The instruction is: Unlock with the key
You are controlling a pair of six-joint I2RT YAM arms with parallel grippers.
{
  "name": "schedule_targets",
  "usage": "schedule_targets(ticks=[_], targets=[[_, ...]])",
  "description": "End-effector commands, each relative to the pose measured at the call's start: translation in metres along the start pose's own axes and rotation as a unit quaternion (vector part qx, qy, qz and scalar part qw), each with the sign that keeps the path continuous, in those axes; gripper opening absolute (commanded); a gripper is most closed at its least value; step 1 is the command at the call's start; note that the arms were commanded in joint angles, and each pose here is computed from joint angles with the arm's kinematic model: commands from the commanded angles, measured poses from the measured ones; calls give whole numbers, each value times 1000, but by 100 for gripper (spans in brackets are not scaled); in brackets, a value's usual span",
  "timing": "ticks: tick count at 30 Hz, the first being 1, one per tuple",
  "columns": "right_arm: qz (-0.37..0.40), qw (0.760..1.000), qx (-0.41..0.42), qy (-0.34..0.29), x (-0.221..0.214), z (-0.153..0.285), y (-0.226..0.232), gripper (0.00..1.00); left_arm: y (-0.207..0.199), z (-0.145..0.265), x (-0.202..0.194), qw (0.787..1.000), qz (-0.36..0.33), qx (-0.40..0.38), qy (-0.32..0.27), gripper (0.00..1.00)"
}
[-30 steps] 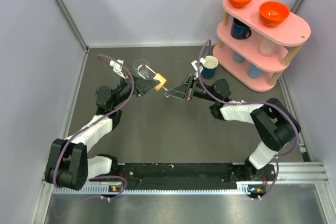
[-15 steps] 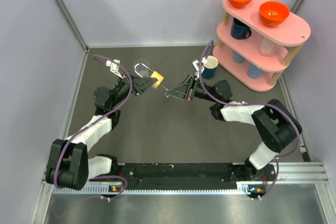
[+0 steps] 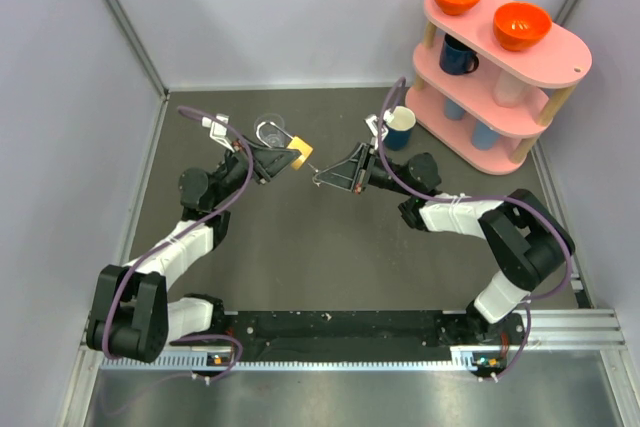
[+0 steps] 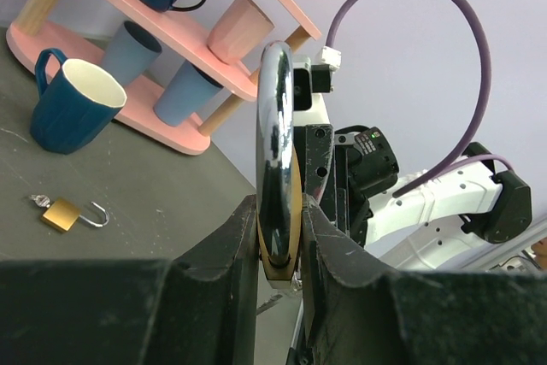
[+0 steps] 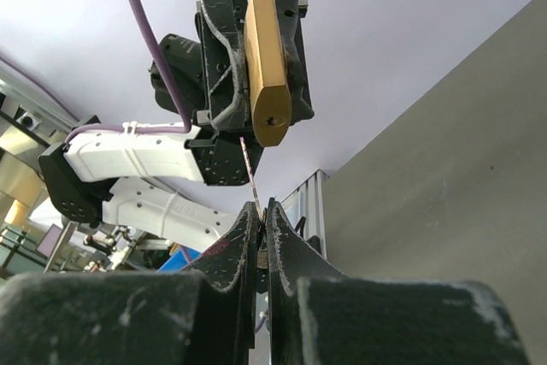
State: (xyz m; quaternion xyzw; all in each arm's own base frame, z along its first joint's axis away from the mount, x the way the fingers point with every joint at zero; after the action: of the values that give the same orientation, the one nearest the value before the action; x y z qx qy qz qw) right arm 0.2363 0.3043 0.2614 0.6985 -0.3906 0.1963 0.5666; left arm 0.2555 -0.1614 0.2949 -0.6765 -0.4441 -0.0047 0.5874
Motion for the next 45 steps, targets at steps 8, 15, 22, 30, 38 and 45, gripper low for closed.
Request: schedule_targets(ticks=[8, 15, 22, 30, 38, 45], targets=[[20, 1000, 5, -7, 5, -9, 0, 0, -32, -2, 6, 995, -72, -72, -14, 0], [22, 1000, 10, -9, 7, -10, 3, 0, -29, -2, 2, 994, -78, -70, -6, 0], [23, 1000, 12, -12, 9, -10, 4, 0, -24, -3, -1, 994, -86, -62, -1, 0], [27, 999, 11, -17, 12, -7, 4, 0, -20, -2, -2, 994, -90, -56, 0, 0], [31, 999, 11, -19, 14, -7, 5, 0, -18, -3, -1, 994, -92, -52, 0, 0], [32, 999, 15, -22, 16, -8, 6, 0, -17, -3, -4, 994, -92, -51, 5, 0]])
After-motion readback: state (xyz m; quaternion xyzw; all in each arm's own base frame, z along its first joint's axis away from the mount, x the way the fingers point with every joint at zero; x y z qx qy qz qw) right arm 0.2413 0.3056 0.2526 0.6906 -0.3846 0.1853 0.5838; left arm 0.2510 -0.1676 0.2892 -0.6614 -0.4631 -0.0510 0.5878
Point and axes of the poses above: each gripper's point midway between its finger pads, its own z axis back along the fingers, its own y axis along the line the jaws close on, x = y × z, the point moved 6 cm from there along z, back along the fingers, and after that the axes turned 9 degrees about z, right-handed, at the moved point
